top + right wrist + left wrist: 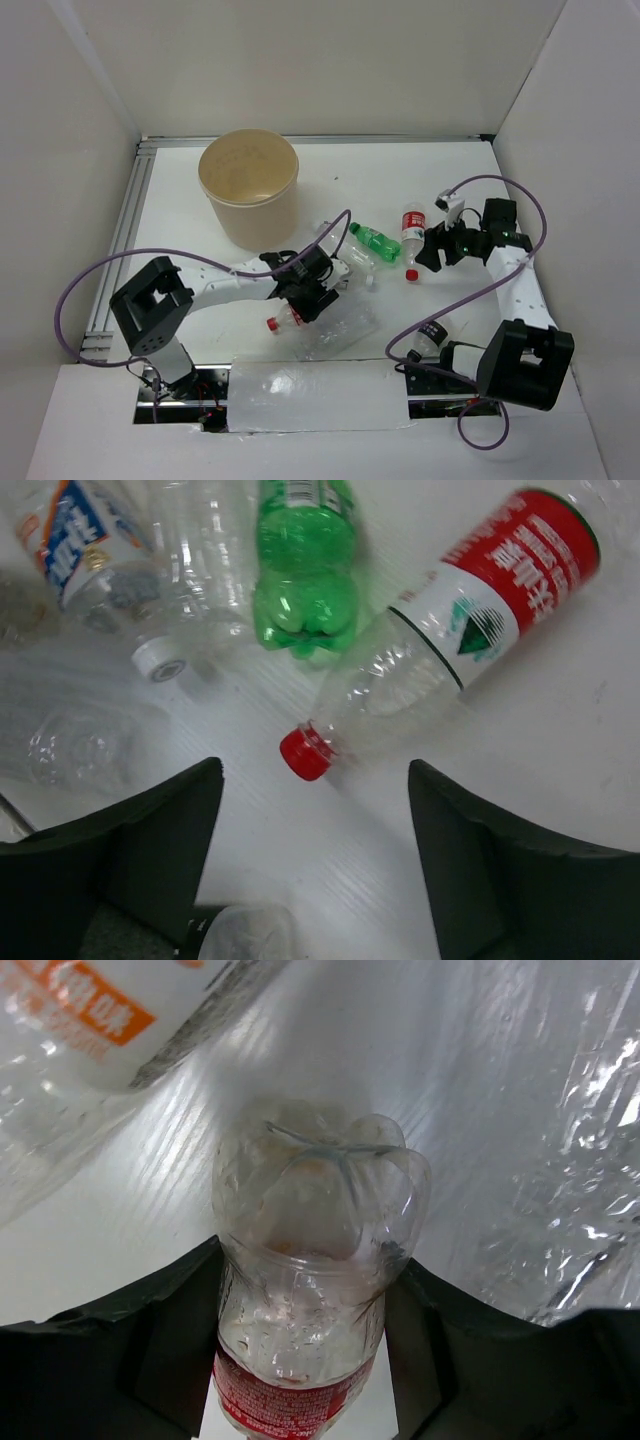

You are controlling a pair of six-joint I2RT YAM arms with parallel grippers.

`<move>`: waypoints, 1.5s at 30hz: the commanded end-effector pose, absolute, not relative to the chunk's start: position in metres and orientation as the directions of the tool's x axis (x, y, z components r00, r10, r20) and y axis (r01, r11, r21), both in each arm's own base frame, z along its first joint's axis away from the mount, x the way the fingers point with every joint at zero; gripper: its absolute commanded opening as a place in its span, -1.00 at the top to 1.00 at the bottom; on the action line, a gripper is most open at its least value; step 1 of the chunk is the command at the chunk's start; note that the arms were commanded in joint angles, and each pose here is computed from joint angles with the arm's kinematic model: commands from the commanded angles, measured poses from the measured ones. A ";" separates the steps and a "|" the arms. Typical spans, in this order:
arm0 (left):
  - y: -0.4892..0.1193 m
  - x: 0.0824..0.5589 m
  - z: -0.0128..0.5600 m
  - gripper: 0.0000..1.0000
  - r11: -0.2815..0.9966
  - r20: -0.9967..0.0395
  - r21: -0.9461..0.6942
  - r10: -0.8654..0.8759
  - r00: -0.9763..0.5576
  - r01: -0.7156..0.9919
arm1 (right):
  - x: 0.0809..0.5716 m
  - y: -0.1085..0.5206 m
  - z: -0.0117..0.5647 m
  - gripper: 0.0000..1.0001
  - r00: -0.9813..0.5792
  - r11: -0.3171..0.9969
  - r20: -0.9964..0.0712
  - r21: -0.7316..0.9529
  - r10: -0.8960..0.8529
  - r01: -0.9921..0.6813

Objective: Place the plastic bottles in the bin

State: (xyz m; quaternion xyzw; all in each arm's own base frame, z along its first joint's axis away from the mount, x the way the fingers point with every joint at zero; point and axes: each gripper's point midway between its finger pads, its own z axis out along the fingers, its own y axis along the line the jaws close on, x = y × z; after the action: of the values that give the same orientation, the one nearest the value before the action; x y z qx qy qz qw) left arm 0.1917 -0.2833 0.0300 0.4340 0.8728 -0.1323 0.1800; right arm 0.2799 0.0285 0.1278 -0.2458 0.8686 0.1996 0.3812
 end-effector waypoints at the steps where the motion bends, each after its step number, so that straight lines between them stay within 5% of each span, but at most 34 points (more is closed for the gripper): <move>1: -0.302 0.218 0.093 0.90 0.599 -0.568 -0.024 0.650 -0.504 0.800 | 0.265 0.055 0.164 -0.55 -0.368 0.644 -0.863 0.067 -0.346 -0.762; 5: -0.319 0.245 0.230 1.00 0.631 -0.798 0.003 0.469 -0.378 0.776 | 0.235 0.096 0.187 -0.13 -0.058 0.405 -0.928 -0.104 -0.367 -0.908; 15: -0.226 0.351 0.419 0.91 0.902 -0.993 -0.035 0.019 -0.120 0.431 | 0.214 0.148 0.175 -0.36 0.059 0.155 -0.910 -0.133 -0.411 -0.979; 23: -0.131 0.445 0.387 0.79 0.996 -0.986 -0.066 -0.054 -0.160 0.068 | 0.210 0.179 0.166 -0.46 0.120 0.030 -0.876 -0.151 -0.468 -0.988; 26: -0.114 0.465 0.350 0.07 0.999 -0.972 -0.043 -0.037 -0.232 0.022 | 0.198 0.197 0.152 -0.53 0.197 -0.089 -0.840 -0.176 -0.506 -0.980; 27: -0.111 0.466 0.346 -0.27 0.998 -0.969 -0.059 -0.052 -0.242 0.020 | 0.192 0.207 0.151 -0.53 0.222 -0.134 -0.832 -0.178 -0.508 -0.975; 28: -0.109 0.467 0.340 -0.91 0.997 -0.965 -0.074 -0.068 -0.255 0.017 | 0.191 0.209 0.145 -0.53 0.239 -0.157 -0.814 -0.183 -0.529 -0.970; 29: -0.110 0.468 0.340 -0.99 0.996 -0.963 -0.084 -0.070 -0.260 0.041 | 0.191 0.212 0.140 -0.53 0.256 -0.185 -0.802 -0.184 -0.539 -0.965; 38: -0.149 0.386 0.396 -0.99 0.964 -0.992 0.003 0.037 -0.123 0.268 | 0.155 0.243 0.081 -0.53 0.393 -0.410 -0.683 -0.148 -0.616 -0.900; 45: -0.161 0.295 0.313 -0.99 0.917 -0.964 -0.069 0.041 -0.264 0.394 | 0.151 0.247 0.026 -0.41 0.433 -0.420 -0.590 -0.170 -0.681 -0.891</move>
State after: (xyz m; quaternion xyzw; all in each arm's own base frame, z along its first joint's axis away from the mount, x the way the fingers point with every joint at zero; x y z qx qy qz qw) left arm 0.3155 -0.1628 0.3580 0.1359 0.7531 -0.1406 0.6281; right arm 0.1322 0.2427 0.0386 -0.8055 0.4801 0.2728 0.2151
